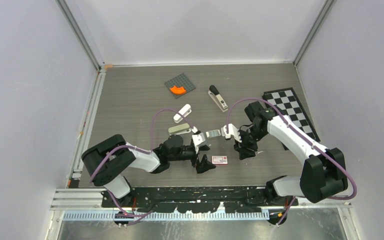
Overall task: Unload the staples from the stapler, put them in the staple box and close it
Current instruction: Close the staple box at the center of the board.
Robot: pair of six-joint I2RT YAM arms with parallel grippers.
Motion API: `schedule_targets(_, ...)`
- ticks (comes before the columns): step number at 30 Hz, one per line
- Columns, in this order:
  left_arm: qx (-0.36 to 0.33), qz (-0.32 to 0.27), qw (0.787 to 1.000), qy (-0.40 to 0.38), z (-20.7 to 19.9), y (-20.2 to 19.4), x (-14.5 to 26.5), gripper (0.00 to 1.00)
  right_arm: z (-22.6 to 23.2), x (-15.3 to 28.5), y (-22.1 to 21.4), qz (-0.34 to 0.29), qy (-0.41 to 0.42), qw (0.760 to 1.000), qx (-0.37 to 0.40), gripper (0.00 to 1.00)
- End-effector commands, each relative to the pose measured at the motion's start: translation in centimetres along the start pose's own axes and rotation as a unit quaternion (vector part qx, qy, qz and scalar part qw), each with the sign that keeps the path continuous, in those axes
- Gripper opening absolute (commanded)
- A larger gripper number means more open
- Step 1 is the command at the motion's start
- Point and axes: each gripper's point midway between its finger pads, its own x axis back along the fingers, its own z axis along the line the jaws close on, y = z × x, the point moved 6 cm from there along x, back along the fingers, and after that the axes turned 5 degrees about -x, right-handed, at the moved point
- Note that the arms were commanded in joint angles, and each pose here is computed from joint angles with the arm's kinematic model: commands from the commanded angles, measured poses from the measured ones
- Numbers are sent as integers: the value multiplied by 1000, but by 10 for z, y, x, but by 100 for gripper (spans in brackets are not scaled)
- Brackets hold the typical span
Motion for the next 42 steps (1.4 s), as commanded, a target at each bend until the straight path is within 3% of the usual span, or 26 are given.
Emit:
schedule_targets(1,-31,-43,998,28,8,14,8,100,0,9,9,-16,-8,1000,20,51)
schedule_targets(8,14,-76,996,52,20,16,26,100,0,9,9,-15,-6,1000,21,51)
schedule_targets(18,-46,-93,995,-6,13,18,21,99,0,9,9,-13,-5,1000,21,52)
schedule_targets(33,-69,-31,997,-21,20,18,7,96,-1,11,8,-10,-6,1000,18,52)
schedule_targets(38,-53,-14,998,33,30,32,13,96,0,13,8,-14,-8,1000,17,52)
schedule_targets(42,0,42,994,102,44,50,29,98,-1,16,9,-17,-16,1000,13,52)
